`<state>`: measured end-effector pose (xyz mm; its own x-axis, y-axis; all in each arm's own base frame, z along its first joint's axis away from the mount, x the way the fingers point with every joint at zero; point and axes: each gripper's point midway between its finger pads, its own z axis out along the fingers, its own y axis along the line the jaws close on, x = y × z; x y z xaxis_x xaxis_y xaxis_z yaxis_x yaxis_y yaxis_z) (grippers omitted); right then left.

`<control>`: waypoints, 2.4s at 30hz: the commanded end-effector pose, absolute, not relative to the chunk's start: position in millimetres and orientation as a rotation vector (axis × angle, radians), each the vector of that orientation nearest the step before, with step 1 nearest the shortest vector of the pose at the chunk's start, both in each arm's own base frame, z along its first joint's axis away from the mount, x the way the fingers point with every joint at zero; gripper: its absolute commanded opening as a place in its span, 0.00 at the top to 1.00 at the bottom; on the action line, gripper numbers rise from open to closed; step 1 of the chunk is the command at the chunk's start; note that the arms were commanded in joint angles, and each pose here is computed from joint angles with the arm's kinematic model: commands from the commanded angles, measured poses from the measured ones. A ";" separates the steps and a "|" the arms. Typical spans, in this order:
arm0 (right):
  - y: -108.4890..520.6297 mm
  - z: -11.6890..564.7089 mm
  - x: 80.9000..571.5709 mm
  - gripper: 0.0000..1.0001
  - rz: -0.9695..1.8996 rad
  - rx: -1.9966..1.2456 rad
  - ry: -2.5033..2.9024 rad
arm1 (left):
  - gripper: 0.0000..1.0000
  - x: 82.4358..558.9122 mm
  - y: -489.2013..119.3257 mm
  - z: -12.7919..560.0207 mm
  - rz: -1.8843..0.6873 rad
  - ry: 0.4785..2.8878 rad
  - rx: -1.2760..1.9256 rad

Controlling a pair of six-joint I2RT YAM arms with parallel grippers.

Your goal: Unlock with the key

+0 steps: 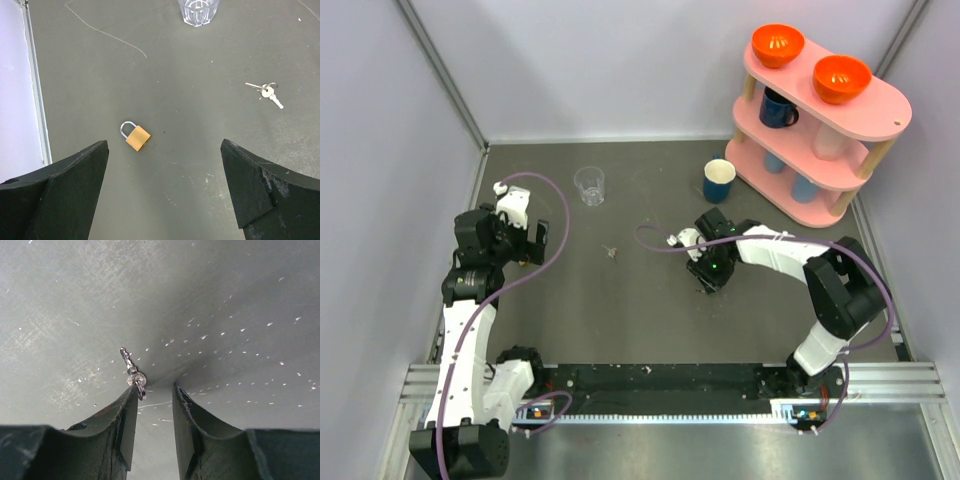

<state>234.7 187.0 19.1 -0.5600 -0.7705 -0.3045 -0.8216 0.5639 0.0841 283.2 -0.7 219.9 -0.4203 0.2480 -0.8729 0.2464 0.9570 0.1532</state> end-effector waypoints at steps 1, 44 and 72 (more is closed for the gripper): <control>204.8 25.6 235.0 0.68 0.367 -1.365 2.519 | 0.01 287.9 -0.3 227.6 0.000 1.976 0.338; 221.7 144.7 260.3 1.00 0.300 -1.316 2.029 | 0.01 283.4 -50.3 249.7 -0.290 1.879 0.515; 239.3 255.2 307.4 1.00 -0.235 -1.193 1.367 | 0.02 350.2 -267.8 264.5 -1.152 2.127 0.644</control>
<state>301.3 229.0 235.7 0.2398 -0.7611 -0.6027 -0.5646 0.3957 -0.7243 356.8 -245.1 243.7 -0.6953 0.1219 -0.7083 0.6434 0.5448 -0.5378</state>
